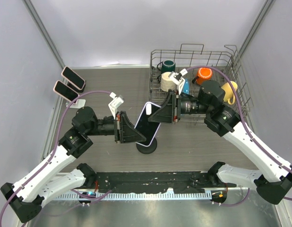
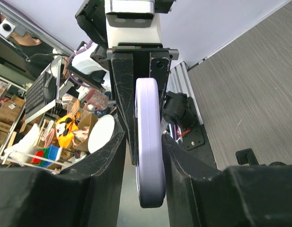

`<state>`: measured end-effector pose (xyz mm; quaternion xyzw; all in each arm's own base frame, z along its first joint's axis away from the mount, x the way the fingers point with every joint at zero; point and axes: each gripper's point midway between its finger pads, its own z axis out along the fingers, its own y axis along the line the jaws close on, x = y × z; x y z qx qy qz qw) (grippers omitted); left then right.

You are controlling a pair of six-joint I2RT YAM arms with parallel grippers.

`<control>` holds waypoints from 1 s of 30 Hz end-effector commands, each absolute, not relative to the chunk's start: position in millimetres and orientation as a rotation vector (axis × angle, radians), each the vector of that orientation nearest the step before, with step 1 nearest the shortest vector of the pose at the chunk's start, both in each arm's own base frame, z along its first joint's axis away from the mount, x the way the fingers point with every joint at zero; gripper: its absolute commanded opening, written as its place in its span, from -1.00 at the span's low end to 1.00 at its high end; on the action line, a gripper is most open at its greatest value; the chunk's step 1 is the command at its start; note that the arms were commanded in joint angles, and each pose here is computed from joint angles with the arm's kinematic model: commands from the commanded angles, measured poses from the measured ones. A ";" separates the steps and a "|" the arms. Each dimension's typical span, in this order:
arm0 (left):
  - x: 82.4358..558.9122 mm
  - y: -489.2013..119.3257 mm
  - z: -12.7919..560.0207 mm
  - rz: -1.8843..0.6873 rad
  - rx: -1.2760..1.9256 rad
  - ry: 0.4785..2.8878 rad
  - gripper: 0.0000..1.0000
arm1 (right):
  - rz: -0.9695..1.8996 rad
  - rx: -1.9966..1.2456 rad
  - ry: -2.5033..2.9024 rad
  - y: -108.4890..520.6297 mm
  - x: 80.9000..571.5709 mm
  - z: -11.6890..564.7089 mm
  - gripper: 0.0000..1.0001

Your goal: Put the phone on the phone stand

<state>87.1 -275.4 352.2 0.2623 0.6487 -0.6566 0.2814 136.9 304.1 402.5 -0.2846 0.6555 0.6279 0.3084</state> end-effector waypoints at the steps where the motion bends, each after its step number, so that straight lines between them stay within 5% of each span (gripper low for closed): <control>1: 75.8 -268.8 381.1 -1.760 0.782 1.587 -1.00 | 1.709 -0.778 1.607 299.9 128.7 434.7 -0.22; 7: 73.1 -268.6 384.6 -1.770 0.797 1.581 -1.00 | 1.730 -0.793 1.583 302.3 128.4 430.8 -0.98; 9: 79.5 -269.5 385.1 -1.737 0.774 1.584 -1.00 | 1.668 -0.771 1.577 297.2 130.9 431.1 -0.99; 11: 88.9 -266.1 366.6 -1.652 0.703 1.722 -0.31 | 1.532 -0.704 1.602 290.7 146.2 424.9 -0.99; 12: 107.5 -262.1 365.6 -1.527 0.628 1.740 0.29 | 1.476 -0.675 1.603 284.1 149.0 426.2 -0.99; 13: 109.7 -254.3 347.7 -1.461 0.581 1.846 0.68 | 1.426 -0.649 1.626 279.4 153.2 423.2 -0.99; 15: 126.5 -240.8 338.8 -1.316 0.476 1.897 0.72 | 1.254 -0.555 1.691 263.1 171.3 409.1 -0.99; 22: 140.6 -221.7 286.5 -1.058 0.305 2.042 0.24 | 0.976 -0.452 1.745 218.2 180.8 388.6 -0.99; 30: 146.1 -245.9 247.6 -0.707 0.298 2.085 0.39 | 1.037 -0.642 1.693 223.2 153.3 390.9 -0.99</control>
